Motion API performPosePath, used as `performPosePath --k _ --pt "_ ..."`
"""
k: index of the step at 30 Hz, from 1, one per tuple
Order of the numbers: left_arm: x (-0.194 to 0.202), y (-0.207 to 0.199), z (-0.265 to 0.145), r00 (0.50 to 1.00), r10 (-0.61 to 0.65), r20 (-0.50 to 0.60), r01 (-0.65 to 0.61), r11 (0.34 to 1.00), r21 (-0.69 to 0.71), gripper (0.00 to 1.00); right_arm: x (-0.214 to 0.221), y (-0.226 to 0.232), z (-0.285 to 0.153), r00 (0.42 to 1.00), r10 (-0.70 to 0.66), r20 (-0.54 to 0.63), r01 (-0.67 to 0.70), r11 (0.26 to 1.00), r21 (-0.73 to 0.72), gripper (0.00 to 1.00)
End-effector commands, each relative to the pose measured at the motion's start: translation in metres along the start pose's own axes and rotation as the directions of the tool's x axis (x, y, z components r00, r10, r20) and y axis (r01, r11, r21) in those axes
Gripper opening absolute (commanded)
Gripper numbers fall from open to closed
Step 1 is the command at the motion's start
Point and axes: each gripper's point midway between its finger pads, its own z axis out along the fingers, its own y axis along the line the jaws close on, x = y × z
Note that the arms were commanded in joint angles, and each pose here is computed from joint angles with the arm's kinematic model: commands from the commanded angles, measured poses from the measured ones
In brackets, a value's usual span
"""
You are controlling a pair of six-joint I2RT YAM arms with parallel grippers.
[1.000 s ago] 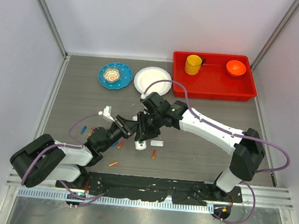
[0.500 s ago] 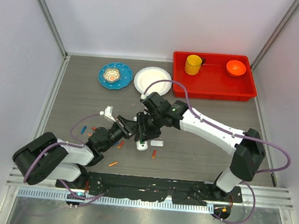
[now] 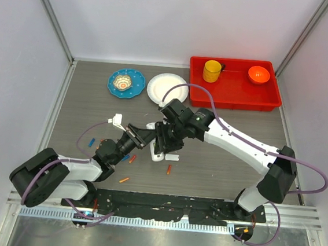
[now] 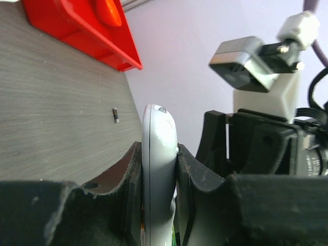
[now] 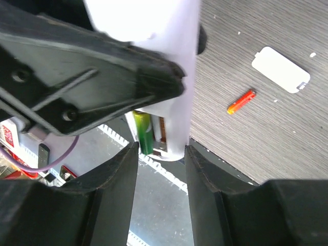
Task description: Load the batteries into the remote control
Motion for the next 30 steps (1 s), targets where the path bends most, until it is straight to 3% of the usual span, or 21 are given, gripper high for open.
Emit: performPosePath --k 1,14,17,21,24,26,28,29,30 --pt "-0.02 -0.042 0.008 0.997 0.012 0.08 -0.023 0.991 0.133 0.0 -0.003 0.0 -0.025 0.998 -0.04 0.04 0.039 0.999 0.006 0.47" --pt "-0.01 -0.031 0.016 0.999 -0.02 0.038 0.016 0.993 0.117 0.0 -0.015 0.031 -0.056 0.989 -0.067 0.128 0.083 0.989 -0.125 0.49" --pt "-0.007 -0.031 0.017 0.999 -0.042 0.027 0.038 0.992 0.122 0.0 -0.025 0.029 -0.061 0.978 -0.078 0.196 0.1 0.989 -0.105 0.49" --pt "-0.007 -0.038 0.016 0.996 -0.082 0.015 0.079 0.985 0.155 0.0 -0.039 0.008 -0.077 0.927 -0.136 0.35 0.149 0.989 -0.009 0.49" --pt "0.002 -0.054 0.015 0.992 -0.112 -0.056 0.122 0.969 0.215 0.0 -0.054 -0.009 -0.089 0.829 -0.2 0.523 0.201 0.978 0.057 0.48" --pt "0.007 -0.064 0.014 0.987 -0.126 -0.102 0.148 0.958 0.247 0.0 -0.041 -0.024 -0.078 0.806 -0.221 0.549 0.229 0.972 0.055 0.49" --pt "0.009 -0.073 0.015 0.981 -0.149 -0.128 0.179 0.945 0.275 0.0 -0.043 -0.013 -0.095 0.738 -0.208 0.642 0.277 0.961 -0.007 0.54" --pt "0.011 -0.076 0.014 0.977 -0.154 -0.146 0.19 0.941 0.281 0.0 -0.036 -0.019 -0.089 0.744 -0.217 0.632 0.282 0.959 -0.004 0.72" --pt "0.011 -0.081 0.015 0.974 -0.161 -0.157 0.202 0.935 0.292 0.0 -0.033 -0.019 -0.09 0.74 -0.225 0.634 0.295 0.956 -0.005 0.78"
